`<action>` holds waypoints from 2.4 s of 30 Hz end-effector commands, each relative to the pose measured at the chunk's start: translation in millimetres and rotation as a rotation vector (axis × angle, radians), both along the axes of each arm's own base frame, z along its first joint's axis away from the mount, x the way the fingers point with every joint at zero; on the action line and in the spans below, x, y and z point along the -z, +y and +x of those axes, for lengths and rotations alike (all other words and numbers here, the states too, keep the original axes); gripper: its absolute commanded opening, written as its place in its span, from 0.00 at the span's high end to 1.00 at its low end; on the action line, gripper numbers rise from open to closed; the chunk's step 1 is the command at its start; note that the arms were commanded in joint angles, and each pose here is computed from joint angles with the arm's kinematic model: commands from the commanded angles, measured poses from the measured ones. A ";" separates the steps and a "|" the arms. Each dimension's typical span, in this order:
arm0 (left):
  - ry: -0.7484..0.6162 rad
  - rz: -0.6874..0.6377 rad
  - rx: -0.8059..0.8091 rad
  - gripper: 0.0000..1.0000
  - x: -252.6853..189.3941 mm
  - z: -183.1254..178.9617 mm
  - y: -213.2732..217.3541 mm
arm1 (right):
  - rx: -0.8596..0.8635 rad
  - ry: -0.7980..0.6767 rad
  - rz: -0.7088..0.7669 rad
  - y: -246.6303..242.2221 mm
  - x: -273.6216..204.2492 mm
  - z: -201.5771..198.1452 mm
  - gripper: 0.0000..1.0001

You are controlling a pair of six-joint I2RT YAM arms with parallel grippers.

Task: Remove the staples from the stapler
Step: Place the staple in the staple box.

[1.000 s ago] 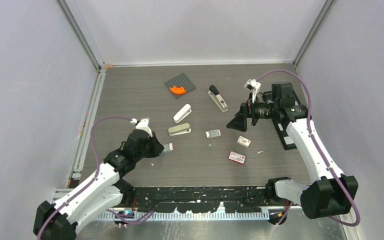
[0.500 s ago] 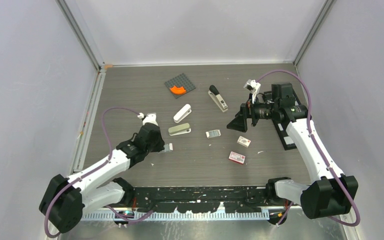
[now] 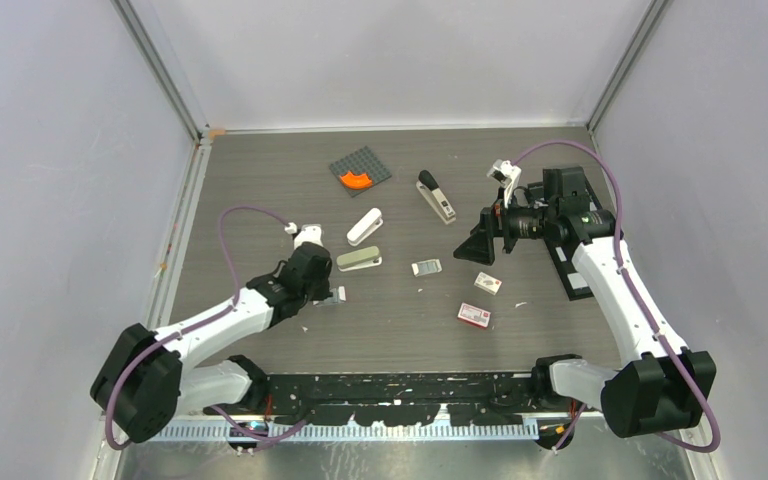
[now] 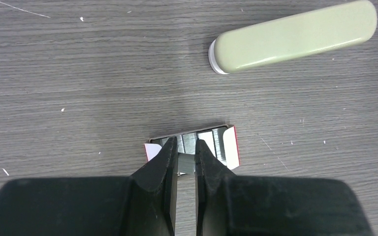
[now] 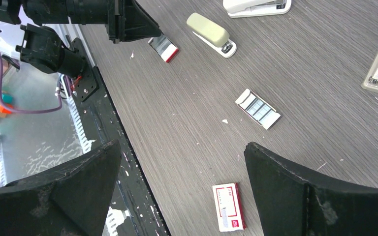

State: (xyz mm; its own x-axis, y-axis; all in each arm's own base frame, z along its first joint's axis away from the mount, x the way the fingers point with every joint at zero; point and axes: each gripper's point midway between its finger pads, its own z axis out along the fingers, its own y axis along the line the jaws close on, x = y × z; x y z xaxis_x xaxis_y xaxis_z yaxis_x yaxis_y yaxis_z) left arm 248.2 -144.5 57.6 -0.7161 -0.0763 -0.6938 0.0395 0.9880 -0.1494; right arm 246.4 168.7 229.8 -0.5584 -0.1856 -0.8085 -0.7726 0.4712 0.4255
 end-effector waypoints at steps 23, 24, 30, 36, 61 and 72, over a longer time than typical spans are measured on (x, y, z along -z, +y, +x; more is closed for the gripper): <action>-0.052 0.014 -0.010 0.90 -8.2 8.4 0.5 | -0.012 -0.030 0.002 -0.9 -2.1 3.0 0.00; -0.049 0.016 -0.010 0.90 -7.5 7.9 0.8 | -0.012 -0.032 0.003 -1.1 -2.5 3.2 0.00; -0.041 0.030 -0.018 0.90 -4.0 5.6 4.1 | -0.014 -0.030 0.007 -0.9 -3.0 2.8 0.00; -0.046 0.029 -0.025 0.90 -4.9 2.4 6.7 | -0.014 -0.029 0.010 -1.1 -3.3 2.8 0.00; -0.004 0.028 -0.010 0.89 10.7 -1.6 2.7 | -0.018 -0.025 0.019 -0.7 -4.3 1.7 0.00; 0.010 0.030 -0.005 0.85 13.9 -2.0 1.2 | -0.019 -0.028 0.022 -0.8 -5.5 1.6 0.00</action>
State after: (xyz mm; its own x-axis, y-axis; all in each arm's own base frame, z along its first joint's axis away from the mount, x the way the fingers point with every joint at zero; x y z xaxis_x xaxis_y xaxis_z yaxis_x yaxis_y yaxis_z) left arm 242.0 -138.7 42.6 -0.7337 -0.0503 -0.6776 0.0297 0.9939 -0.1059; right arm 247.9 166.6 229.2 -0.5564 -0.1828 -0.8106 -0.7745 0.4675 0.4261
